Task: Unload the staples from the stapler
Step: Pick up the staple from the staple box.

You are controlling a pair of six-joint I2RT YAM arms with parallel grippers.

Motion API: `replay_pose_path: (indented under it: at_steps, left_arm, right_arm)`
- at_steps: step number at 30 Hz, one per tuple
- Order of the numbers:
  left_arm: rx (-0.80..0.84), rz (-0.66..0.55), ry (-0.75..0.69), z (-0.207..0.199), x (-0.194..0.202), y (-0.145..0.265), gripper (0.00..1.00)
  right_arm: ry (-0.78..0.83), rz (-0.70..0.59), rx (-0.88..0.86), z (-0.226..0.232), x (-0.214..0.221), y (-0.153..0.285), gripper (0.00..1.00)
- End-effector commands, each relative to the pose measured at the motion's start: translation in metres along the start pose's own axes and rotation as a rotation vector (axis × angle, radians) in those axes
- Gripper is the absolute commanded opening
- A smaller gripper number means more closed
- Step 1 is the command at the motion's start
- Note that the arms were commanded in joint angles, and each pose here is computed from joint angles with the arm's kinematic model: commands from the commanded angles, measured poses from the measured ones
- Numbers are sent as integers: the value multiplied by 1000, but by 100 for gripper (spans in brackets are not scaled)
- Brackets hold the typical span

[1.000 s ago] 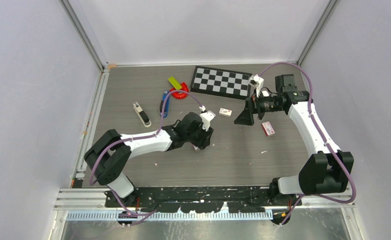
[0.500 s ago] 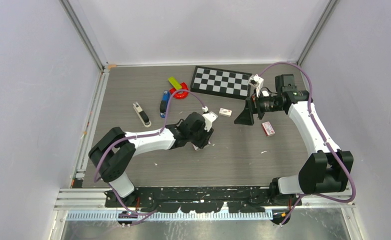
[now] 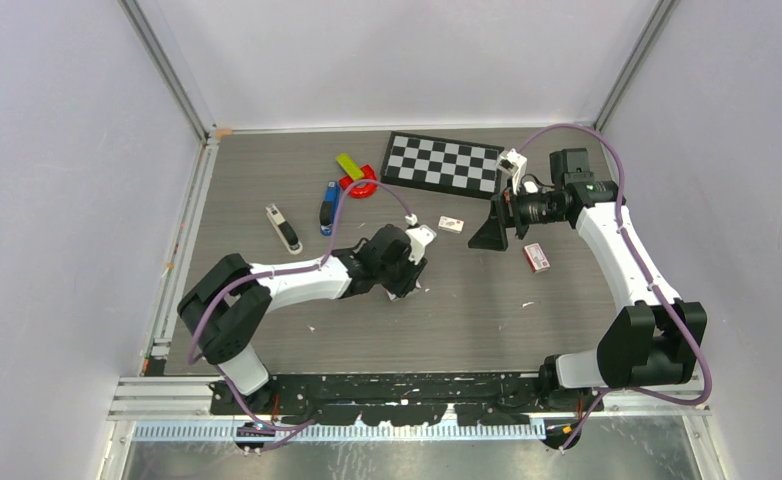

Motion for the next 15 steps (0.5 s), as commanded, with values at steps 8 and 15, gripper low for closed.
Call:
replay_pose_path:
  at_steps: [8, 15]
  left_arm:
    - [20, -19, -26, -3, -14, -6, 30]
    - [19, -7, -28, -2, -12, -9, 29]
  right_arm:
    - [44, -32, -13, 4, -13, 5, 100]
    - [44, -33, -14, 4, -13, 5, 100]
Point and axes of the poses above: each gripper's point midway between its finger pads, its own y axis back along the fingers, its own z axis along the line the jaws close on, x = y × z, the point moved 9 cm from there along y, back along the fingers, and after that the axes turned 1 degree about y, right-handed, at the moved point
